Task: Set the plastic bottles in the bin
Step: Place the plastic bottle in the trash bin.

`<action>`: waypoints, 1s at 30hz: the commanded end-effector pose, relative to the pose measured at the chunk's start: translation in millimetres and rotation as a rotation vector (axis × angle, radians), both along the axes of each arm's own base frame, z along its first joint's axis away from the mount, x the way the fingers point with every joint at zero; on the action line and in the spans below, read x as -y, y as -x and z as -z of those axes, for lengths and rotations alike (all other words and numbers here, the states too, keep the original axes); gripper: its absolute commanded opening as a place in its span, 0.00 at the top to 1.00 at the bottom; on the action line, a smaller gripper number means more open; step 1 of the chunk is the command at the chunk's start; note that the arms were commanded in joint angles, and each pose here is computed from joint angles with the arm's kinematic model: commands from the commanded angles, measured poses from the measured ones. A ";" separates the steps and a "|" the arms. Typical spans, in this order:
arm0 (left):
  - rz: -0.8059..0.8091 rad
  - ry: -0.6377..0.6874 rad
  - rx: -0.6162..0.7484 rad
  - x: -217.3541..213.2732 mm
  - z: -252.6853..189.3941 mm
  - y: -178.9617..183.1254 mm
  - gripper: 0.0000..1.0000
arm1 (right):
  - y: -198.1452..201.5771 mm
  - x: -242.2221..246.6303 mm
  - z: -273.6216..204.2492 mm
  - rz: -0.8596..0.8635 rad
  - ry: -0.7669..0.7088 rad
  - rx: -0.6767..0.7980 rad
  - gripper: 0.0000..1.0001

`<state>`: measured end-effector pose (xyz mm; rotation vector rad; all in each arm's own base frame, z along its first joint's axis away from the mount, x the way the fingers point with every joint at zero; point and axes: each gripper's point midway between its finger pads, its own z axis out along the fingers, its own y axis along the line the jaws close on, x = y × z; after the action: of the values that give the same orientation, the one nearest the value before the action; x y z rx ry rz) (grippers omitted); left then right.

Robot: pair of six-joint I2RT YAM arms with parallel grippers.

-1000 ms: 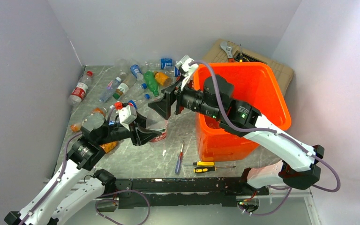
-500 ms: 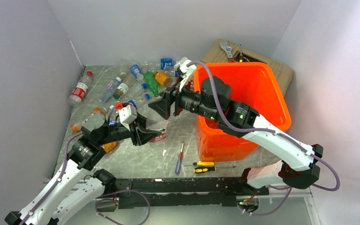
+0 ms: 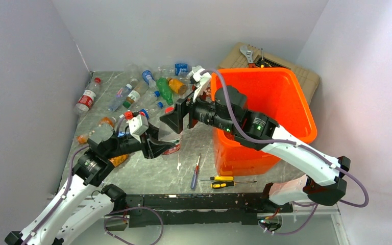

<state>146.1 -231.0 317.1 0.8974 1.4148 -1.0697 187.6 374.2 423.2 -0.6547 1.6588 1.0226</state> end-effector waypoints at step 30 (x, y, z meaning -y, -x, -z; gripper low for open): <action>-0.146 0.044 0.105 -18.8 -18.0 -8.0 0.00 | 11.8 104.7 -193.0 0.198 -0.259 0.324 1.00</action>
<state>149.7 -214.4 329.7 0.8104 1.3734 -0.9628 175.4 324.2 558.9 -0.5780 1.4040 1.0068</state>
